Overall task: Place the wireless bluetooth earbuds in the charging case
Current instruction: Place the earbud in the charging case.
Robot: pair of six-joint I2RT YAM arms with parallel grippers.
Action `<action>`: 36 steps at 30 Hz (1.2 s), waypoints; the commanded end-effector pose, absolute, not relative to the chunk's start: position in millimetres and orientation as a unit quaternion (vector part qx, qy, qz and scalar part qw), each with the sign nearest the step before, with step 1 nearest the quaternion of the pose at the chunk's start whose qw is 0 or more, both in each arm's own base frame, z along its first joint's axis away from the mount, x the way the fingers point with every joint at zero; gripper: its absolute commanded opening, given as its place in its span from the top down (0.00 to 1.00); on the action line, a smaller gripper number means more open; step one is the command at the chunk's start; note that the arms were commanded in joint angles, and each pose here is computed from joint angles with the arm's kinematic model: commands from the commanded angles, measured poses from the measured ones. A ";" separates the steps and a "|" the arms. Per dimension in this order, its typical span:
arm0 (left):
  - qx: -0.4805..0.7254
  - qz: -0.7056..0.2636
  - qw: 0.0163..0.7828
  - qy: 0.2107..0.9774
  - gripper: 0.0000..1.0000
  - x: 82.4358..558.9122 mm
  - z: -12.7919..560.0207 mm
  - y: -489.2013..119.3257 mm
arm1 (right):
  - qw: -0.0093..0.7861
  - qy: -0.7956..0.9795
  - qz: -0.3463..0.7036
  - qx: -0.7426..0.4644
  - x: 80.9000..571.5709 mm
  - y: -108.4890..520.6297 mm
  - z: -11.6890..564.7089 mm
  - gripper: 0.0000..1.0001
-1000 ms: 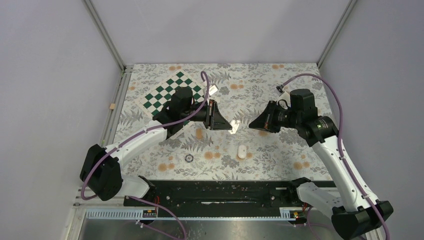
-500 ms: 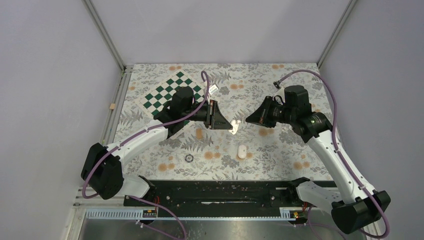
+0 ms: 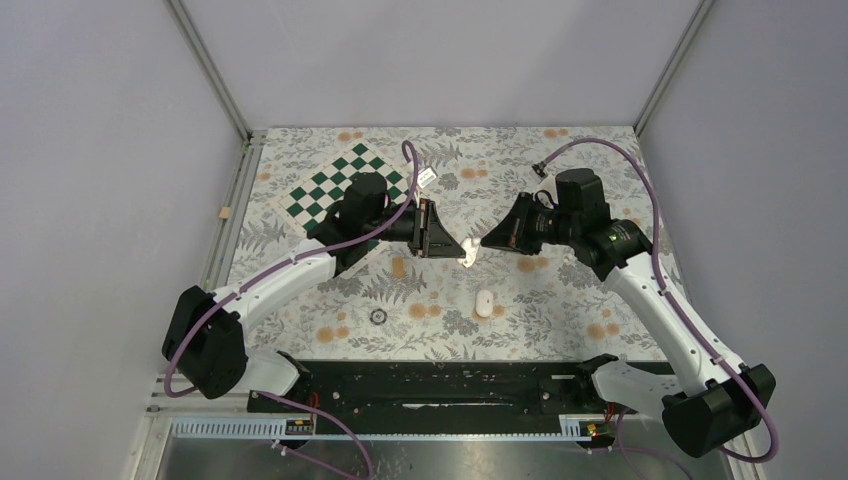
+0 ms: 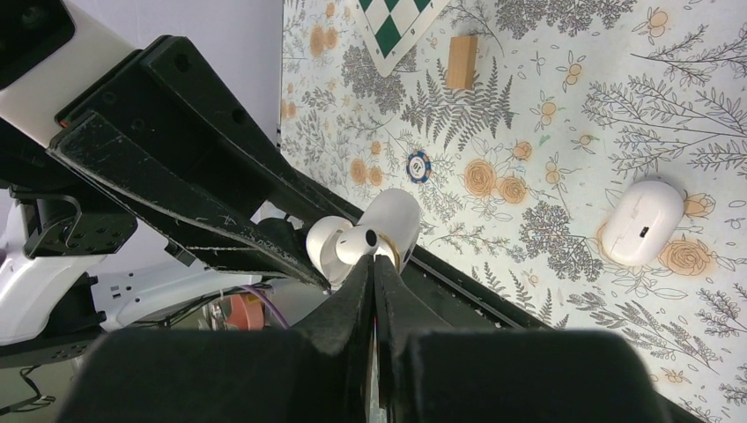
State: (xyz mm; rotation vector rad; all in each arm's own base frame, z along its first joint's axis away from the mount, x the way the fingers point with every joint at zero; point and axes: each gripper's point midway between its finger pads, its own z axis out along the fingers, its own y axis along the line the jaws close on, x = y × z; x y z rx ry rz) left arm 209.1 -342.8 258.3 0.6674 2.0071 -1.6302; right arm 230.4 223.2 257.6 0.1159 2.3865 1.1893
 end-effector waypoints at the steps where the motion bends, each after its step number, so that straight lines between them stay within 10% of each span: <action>1: 0.262 -0.609 0.265 0.700 1.00 214.9 287.7 -347.6 | 0.243 0.855 0.459 0.012 225.2 232.7 277.7 0.98; 36: 0.266 -0.612 0.268 0.694 1.00 212.1 292.2 -346.1 | 0.280 0.852 0.441 0.043 247.1 229.5 283.1 1.00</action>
